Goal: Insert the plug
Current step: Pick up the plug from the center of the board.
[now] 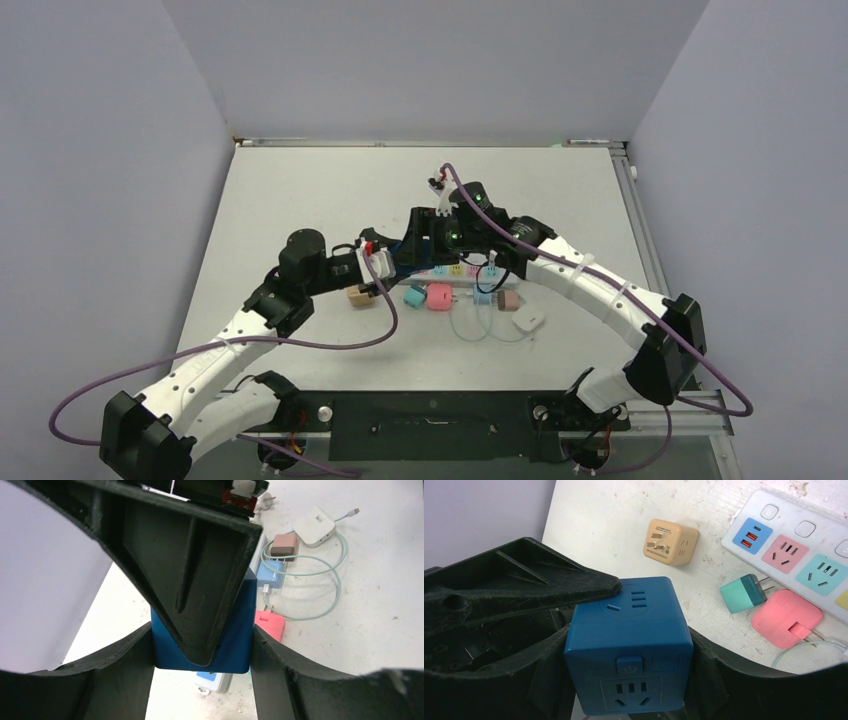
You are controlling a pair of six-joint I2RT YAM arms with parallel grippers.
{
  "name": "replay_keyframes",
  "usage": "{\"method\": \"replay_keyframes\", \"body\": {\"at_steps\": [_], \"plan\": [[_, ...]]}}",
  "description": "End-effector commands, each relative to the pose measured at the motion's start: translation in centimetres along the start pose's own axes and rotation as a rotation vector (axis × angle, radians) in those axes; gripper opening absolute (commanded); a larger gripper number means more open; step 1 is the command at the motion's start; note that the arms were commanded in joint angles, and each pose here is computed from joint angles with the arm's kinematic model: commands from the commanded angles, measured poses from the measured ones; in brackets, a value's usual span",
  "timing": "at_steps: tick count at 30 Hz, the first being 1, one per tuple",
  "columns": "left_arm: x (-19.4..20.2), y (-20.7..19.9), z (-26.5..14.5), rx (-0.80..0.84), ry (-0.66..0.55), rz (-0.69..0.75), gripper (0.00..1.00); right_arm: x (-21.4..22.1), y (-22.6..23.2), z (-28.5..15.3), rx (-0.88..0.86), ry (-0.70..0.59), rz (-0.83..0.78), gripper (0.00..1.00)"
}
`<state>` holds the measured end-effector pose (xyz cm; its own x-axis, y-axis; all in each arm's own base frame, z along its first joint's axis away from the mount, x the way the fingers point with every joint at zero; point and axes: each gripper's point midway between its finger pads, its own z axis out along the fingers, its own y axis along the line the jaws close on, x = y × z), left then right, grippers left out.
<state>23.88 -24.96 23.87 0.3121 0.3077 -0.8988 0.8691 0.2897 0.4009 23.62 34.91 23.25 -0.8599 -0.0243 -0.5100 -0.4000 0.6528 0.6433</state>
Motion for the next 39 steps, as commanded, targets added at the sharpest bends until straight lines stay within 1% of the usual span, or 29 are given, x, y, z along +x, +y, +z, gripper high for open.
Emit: {"method": "replay_keyframes", "body": {"at_steps": [1,3,4,6,7,8,10,11,17,18,20,21,25,27,29,31,34,36,39], "plan": [[-2.9,2.6,-0.1,-0.099,-0.067,-0.034,0.05,-2.5,2.0,-2.6,-0.063,-0.179,0.031,0.41],[-3.1,2.5,0.0,-0.093,-0.074,-0.037,0.05,-2.6,2.2,-2.7,-0.072,-0.187,0.034,0.37],[-3.2,2.4,0.0,-0.092,-0.075,-0.039,0.05,-2.6,2.2,-2.7,-0.072,-0.186,0.034,0.33],[-3.2,2.6,0.1,-0.1,-0.072,-0.046,0.05,-2.7,2.3,-2.7,-0.071,-0.185,0.036,0.3],[-3.2,2.7,0.2,-0.105,-0.071,-0.05,0.03,-2.6,2.2,-2.6,-0.067,-0.18,0.037,0.31],[-3.1,2.9,0.2,-0.113,-0.07,-0.055,0.0,-2.5,2.1,-2.6,-0.064,-0.173,0.038,0.34],[-3.0,2.9,0.3,-0.121,-0.066,-0.065,0.0,-2.3,1.9,-2.7,-0.056,-0.171,0.041,0.46],[-2.9,2.9,0.3,-0.12,-0.066,-0.066,0.0,-2.4,1.9,-2.7,-0.054,-0.177,0.04,0.49],[-2.5,2.6,0.3,-0.119,-0.061,-0.054,0.0,-2.7,1.9,-3.3,-0.05,-0.202,0.039,0.53],[-2.5,2.6,0.3,-0.116,-0.061,-0.051,0.0,-2.7,1.9,-3.4,-0.05,-0.202,0.034,0.55],[-2.6,2.4,0.3,-0.106,-0.065,-0.043,0.0,-2.9,2.1,-3.7,-0.054,-0.207,0.025,0.65],[-2.6,2.3,0.3,-0.103,-0.065,-0.04,0.0,-3.1,2.2,-3.9,-0.059,-0.21,0.022,0.68],[-2.7,2.1,0.3,-0.096,-0.067,-0.031,0.0,-3.2,2.5,-4.1,-0.061,-0.195,0.01,0.71],[-2.6,2.2,0.4,-0.099,-0.067,-0.029,0.0,-3.1,2.5,-4.1,-0.056,-0.187,0.008,0.76],[-2.7,2.2,0.4,-0.101,-0.068,-0.029,0.0,-3.0,2.4,-4.1,-0.057,-0.183,0.002,0.76],[-2.7,2.2,0.4,-0.099,-0.07,-0.028,0.0,-2.8,2.5,-4.0,-0.063,-0.179,0.006,0.72],[-2.8,2.3,0.4,-0.1,-0.072,-0.027,0.0,-2.7,2.5,-3.8,-0.067,-0.173,0.013,0.57],[-2.9,2.4,0.5,-0.104,-0.075,-0.027,0.0,-2.5,2.4,-3.6,-0.066,-0.164,0.017,0.5],[-3.0,2.2,0.6,-0.096,-0.079,-0.035,0.0,-2.2,2.0,-3.2,-0.059,-0.15,0.017,0.36]]}}
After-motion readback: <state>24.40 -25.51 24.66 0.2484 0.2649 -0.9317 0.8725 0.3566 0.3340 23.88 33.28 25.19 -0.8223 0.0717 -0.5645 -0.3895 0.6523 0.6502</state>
